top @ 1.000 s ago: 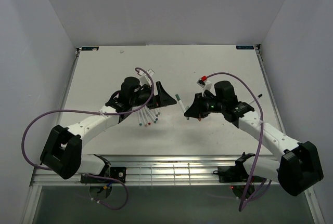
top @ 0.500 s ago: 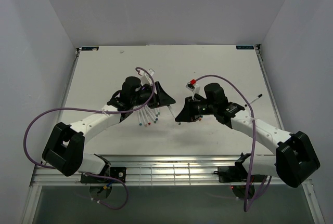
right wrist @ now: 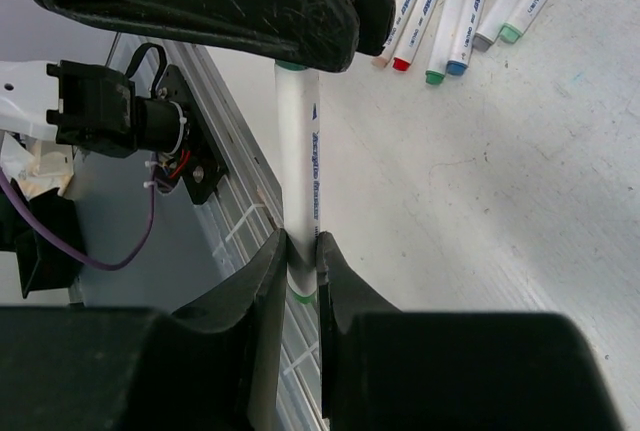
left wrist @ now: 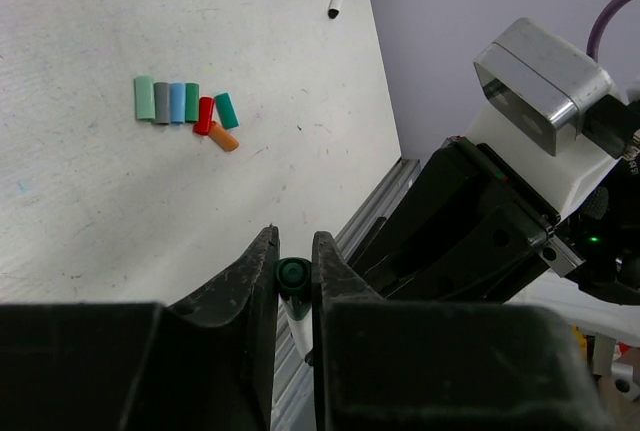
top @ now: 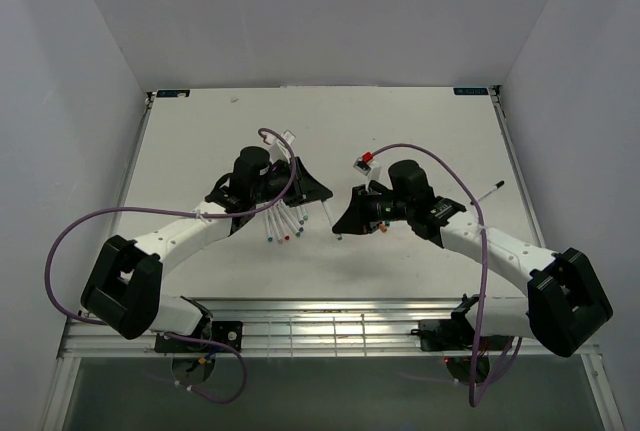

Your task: Open the pen caps

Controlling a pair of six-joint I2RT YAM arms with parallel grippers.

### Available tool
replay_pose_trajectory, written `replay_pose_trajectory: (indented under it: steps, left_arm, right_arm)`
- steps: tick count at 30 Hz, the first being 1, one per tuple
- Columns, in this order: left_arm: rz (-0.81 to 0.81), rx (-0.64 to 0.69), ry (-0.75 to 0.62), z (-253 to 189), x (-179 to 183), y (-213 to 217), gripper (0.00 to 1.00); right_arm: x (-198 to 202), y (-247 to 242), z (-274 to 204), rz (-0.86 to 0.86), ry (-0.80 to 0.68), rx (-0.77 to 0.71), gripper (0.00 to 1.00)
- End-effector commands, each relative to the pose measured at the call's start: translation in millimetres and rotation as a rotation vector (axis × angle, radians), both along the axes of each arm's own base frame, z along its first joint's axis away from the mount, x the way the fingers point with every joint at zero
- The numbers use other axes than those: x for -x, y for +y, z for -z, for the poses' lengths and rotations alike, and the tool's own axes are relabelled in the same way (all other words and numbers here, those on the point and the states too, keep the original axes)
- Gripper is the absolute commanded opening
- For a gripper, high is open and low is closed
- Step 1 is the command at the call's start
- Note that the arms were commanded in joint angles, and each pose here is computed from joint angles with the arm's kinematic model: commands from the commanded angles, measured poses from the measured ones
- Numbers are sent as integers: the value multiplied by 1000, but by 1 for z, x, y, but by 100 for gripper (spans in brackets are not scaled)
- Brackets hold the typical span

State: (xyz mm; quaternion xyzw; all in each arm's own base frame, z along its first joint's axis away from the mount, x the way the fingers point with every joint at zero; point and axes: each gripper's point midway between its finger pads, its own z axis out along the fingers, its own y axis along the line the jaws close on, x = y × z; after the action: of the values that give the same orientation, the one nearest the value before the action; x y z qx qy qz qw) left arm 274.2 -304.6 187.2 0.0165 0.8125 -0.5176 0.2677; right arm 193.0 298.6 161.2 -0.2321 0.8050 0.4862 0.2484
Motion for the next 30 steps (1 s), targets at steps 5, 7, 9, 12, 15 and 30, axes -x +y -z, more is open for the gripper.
replay_pose_trajectory:
  steps: [5, 7, 9, 12, 15, 30]
  left_arm:
    - [8, 29, -38, -22, 2, -1, 0]
    - [10, 35, -34, -23, 3, -1, 0]
    - [5, 40, -29, -24, 3, -1, 0]
    - [6, 50, -25, -28, 5, -1, 0]
    - [1, 54, -27, -30, 5, 0, 0]
    - [-268, -136, 82, -13, -42, 21, 0]
  right_arm:
    - [-22, 17, -32, 8, -93, -71, 35]
    - [-26, 21, -37, 6, -104, -87, 43]
    - [-30, 26, -35, -2, -98, -91, 44]
    - [-34, 35, -35, -13, -90, -94, 42]
    - [-34, 43, -33, -27, -85, -94, 33]
    - [-57, -37, 60, 470, -414, 882, 8]
